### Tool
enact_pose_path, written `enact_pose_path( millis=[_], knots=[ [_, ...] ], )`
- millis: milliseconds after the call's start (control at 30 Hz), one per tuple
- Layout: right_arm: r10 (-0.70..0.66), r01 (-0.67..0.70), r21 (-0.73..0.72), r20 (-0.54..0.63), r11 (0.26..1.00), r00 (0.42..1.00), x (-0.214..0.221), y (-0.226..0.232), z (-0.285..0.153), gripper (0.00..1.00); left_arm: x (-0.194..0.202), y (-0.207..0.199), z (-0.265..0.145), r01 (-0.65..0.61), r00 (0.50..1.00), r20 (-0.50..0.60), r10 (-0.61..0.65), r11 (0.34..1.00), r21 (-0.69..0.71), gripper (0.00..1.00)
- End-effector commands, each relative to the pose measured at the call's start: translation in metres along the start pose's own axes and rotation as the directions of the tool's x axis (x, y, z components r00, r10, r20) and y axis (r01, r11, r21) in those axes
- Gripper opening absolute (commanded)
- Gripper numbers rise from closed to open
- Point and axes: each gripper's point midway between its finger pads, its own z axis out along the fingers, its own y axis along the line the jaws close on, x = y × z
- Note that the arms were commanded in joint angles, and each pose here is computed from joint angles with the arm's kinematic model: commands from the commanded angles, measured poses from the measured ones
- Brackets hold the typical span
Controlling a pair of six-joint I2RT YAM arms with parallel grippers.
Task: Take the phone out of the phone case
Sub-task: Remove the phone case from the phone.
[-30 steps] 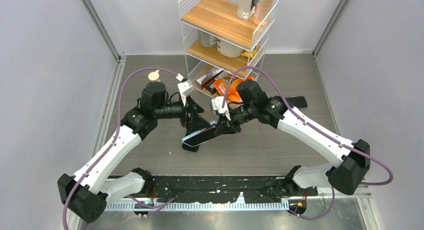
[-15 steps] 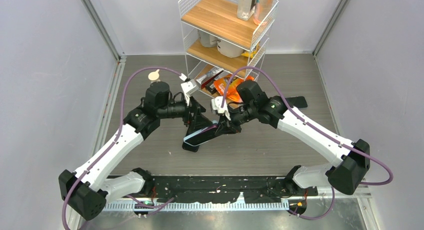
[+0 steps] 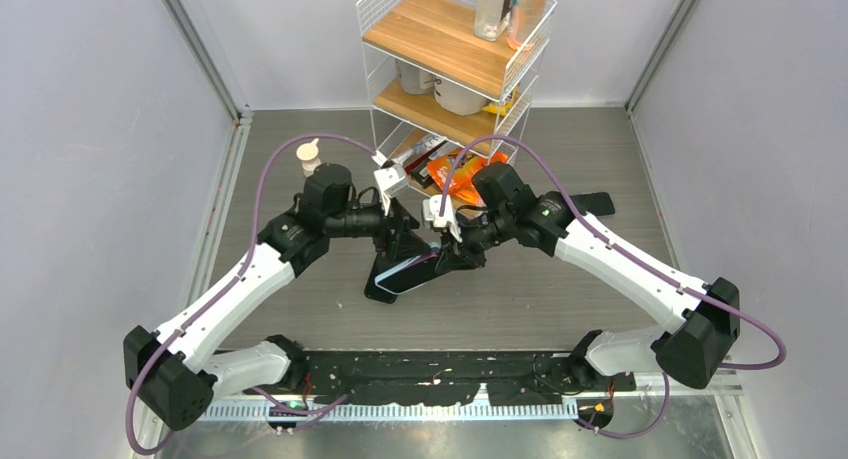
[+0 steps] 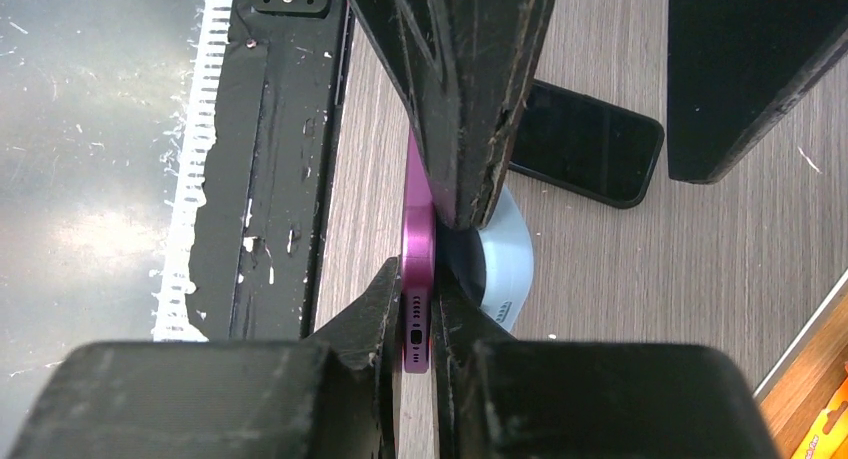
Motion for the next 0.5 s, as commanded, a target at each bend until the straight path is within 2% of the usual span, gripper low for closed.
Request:
enact_pose_path(
  millis=[0,200,467],
  knots=[
    [-0.155,0.148,0.05,0.161,0.988,0.975,-0.06,-0.006,-0.015,0.06,0.019,0.003,0.011,0.001,0.999,-0.052,-0.001,1.0,0.005,0.67],
    [-0.159,0.152,0.054,0.162,0.987,0.974,-0.061,-0.006,-0.016,0.06,0.024,0.004,0.015,0.015,0.998,-0.069,-0.013,1.0,0.016,0.65],
    [-0.168,0.156,0.082,0.159,0.984,0.973,-0.061,-0.009,-0.018,0.06,0.038,-0.012,0.021,0.07,0.993,-0.1,-0.057,0.989,0.128,0.62]
  ],
)
